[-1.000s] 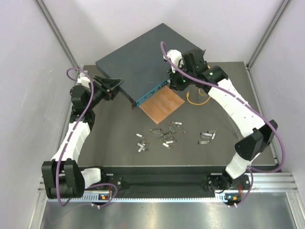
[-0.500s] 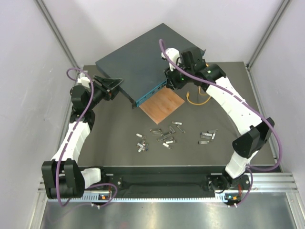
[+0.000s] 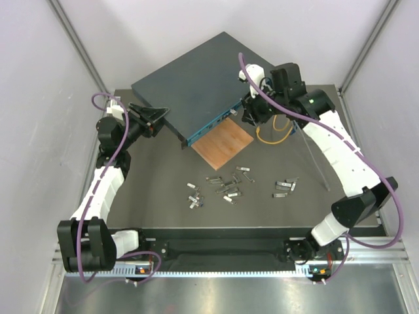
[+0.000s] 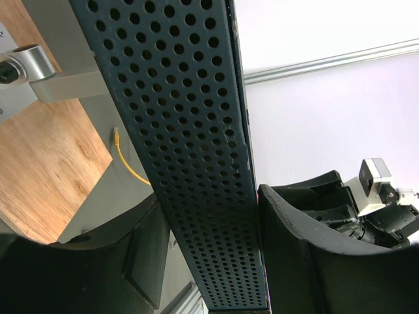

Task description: Insert the plug into the switch port

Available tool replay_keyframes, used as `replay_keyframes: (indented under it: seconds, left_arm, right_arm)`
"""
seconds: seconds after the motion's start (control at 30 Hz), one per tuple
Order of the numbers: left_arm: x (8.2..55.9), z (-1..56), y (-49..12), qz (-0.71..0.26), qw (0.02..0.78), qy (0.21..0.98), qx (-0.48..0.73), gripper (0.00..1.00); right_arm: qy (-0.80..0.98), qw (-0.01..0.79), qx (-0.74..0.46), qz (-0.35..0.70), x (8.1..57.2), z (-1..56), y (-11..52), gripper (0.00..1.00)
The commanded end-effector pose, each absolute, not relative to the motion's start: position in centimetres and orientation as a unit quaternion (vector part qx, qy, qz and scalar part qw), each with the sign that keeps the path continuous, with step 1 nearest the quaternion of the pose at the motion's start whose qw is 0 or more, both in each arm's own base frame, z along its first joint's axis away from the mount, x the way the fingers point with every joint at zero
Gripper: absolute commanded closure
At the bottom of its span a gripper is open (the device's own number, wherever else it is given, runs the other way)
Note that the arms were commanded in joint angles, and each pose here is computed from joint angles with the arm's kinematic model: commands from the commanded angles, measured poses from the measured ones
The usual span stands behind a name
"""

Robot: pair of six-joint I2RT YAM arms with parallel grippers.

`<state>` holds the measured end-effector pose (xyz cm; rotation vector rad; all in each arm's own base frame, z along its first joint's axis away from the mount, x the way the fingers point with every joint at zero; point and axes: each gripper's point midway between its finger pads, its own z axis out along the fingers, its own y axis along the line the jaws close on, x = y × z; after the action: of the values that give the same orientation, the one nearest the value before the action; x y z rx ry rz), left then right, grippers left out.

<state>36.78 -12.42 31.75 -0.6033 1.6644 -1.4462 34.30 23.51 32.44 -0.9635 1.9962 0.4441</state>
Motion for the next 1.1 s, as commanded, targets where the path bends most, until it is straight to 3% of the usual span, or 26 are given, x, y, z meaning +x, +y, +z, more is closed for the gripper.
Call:
replay_keyframes:
  seconds: [0.0,0.1,0.2,1.07]
  left_arm:
    - [36.9,32.8,-14.6,-0.571,0.450,0.667,-0.164,1.00]
    - [36.9,33.0,-14.6,-0.569,0.453,0.667,-0.162,1.00]
    - [37.0,33.0,-14.6,-0.568,0.453,0.668,-0.162,1.00]
    - [36.9,32.8,-14.7,-0.570,0.449,0.668,-0.161,1.00]
  right_arm:
    - [0.799,0.428,-0.379,0.183,34.6,32.6,23.4,0.63]
    - [0.799,0.429,-0.369,0.202,35.1,32.9,24.3,0.78]
    - [0.799,0.430,-0.362,0.214,35.5,33.1,25.0,0.83]
    - [0.779,0.464,-0.331,0.260,38.9,34.0,29.0,0.88]
